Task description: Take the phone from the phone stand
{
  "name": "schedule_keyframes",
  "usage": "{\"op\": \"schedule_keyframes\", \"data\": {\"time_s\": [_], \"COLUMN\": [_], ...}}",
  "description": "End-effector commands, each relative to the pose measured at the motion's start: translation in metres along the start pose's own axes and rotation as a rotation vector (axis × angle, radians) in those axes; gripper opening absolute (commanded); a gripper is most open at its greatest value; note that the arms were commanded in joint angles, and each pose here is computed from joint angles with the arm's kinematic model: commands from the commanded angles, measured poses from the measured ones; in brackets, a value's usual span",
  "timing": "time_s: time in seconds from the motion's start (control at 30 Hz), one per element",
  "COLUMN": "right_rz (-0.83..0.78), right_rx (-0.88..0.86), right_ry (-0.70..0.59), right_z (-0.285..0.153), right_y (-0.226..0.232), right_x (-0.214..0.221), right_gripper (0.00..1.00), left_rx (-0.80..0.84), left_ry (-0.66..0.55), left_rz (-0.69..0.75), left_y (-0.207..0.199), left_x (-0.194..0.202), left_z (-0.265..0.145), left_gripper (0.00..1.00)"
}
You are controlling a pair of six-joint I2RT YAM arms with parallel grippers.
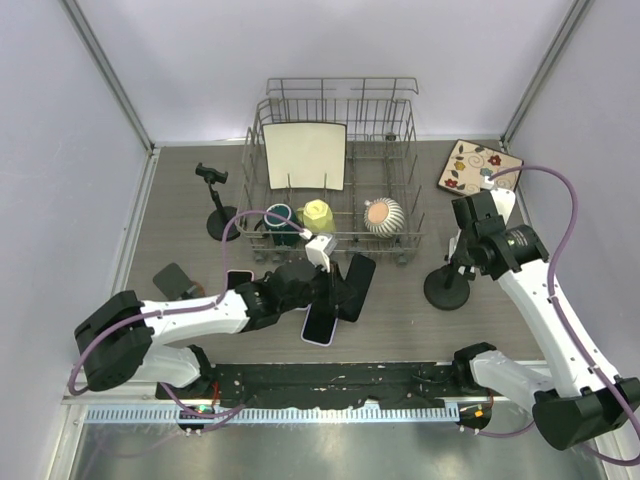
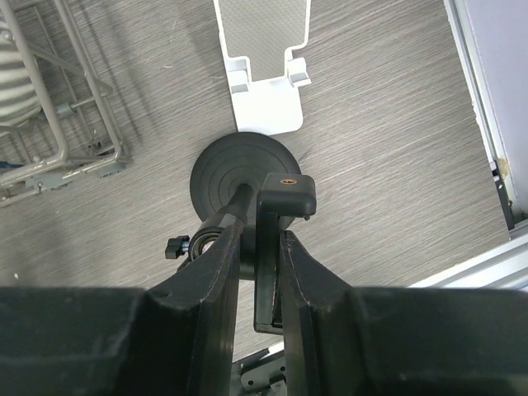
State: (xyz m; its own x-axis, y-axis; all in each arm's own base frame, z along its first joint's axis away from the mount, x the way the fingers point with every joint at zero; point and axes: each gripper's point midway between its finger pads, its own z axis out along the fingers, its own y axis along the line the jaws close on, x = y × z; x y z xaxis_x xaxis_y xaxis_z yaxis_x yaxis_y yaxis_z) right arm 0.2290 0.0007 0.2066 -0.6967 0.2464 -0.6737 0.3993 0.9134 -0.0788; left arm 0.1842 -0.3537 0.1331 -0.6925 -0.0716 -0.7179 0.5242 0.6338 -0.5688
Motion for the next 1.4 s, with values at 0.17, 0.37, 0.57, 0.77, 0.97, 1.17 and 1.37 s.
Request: {"op": "schedule_keyframes", "data": {"time_s": [0.17, 0.37, 0.57, 0.77, 0.97, 1.17, 1.37], "right_rz": [0.053, 0.02, 0.045, 0.09, 0.107, 0.094, 0.088], "right_rx": [-0.05, -0.098, -0.172, -0.194, -0.25, -0.258, -0.273], "right_ry": [-0.051, -0.006, -0.118, -0.274, -0.403, -0.433, -0.454], "right_z": [-0.016, -0.013, -0.035, -0.064, -0.083, -0.088, -0.09], "right_y": [-0.001, 0.005, 0.003, -0.012, -0.015, -0.019, -0.017], "right_x": [-0.009, 0.006, -0.012, -0.038, -0.05, -0.047, -0.049], "right_gripper": [0.22, 0.4, 0.62, 0.77, 0.79, 0.79, 0.79], "left_rx": [0.143, 0.071, 0.0, -0.071, -0.144, -0.176, -0.185], "left_ry": [-0.134, -0.151, -0.153, -0.144, -0.109, -0.088, -0.041], "left_rz": [-0.039, -0.046, -0.104, -0.172, -0.189, -0.216, -0.221], "left_y": [-0.053, -0.047, -0.044, -0.032, -0.021, -0.012, -0.011], "left_x": [-0.036, -0.031, -0.018, -0.003, 0.019, 0.032, 0.044], "left_z": [0.008, 0.026, 0.04, 0.053, 0.06, 0.066, 0.072], "left_gripper": [0.0, 0.0, 0.0, 0.0, 0.0, 0.03, 0.09]}}
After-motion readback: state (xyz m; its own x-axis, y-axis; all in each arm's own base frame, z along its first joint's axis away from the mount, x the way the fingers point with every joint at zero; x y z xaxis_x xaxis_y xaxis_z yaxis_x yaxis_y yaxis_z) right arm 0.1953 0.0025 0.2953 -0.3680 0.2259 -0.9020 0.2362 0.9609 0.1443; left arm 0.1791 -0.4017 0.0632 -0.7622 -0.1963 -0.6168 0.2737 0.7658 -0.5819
